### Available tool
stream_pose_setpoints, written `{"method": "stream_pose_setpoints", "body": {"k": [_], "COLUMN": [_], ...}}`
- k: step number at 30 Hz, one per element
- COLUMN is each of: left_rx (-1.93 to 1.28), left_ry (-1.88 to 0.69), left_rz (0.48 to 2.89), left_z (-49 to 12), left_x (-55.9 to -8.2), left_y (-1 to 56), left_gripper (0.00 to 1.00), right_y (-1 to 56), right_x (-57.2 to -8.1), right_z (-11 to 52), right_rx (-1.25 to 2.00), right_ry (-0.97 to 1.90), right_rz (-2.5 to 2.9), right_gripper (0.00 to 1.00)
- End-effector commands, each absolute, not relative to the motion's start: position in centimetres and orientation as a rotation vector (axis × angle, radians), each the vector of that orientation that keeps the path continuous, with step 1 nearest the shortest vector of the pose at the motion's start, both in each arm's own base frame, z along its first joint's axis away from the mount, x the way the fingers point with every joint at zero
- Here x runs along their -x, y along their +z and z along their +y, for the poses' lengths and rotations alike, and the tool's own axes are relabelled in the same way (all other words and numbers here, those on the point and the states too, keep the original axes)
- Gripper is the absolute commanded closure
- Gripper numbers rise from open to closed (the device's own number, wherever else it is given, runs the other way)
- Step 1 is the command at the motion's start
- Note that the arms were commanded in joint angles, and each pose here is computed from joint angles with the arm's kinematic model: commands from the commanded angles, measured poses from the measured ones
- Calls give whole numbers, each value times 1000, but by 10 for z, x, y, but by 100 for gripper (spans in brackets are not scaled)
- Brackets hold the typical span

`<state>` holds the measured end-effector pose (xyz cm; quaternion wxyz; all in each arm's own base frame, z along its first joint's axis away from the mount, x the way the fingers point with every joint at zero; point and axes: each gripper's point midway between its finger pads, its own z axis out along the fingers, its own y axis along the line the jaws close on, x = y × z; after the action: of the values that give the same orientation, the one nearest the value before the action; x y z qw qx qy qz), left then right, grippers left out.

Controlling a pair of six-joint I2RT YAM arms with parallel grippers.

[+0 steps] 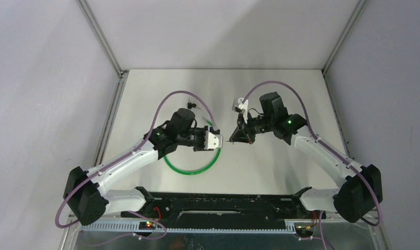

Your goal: Unlock with the key

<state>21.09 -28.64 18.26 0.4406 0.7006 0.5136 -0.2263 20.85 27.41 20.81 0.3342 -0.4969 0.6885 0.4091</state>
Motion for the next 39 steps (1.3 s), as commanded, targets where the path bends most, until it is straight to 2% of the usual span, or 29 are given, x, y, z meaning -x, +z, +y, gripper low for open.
{"method": "stream_pose_setpoints", "body": {"k": [1, 12, 39], "left_rx": [-1625, -1549, -1535], "left_ry": [-484, -362, -310], "left_rz": [1324, 1426, 1453], "left_z": [-292, -296, -303], "left_x": [-230, -249, -255], "left_y": [191, 188, 191], "left_gripper": [100, 100, 100], "right_y": [245, 244, 206], "right_x": [-221, -243, -268], "right_z": [283, 285, 285], "right_rx": [1138, 929, 784], "right_ry": [1286, 1549, 1553], "right_rz": [1788, 1914, 2091], "right_gripper": [100, 100, 100]}}
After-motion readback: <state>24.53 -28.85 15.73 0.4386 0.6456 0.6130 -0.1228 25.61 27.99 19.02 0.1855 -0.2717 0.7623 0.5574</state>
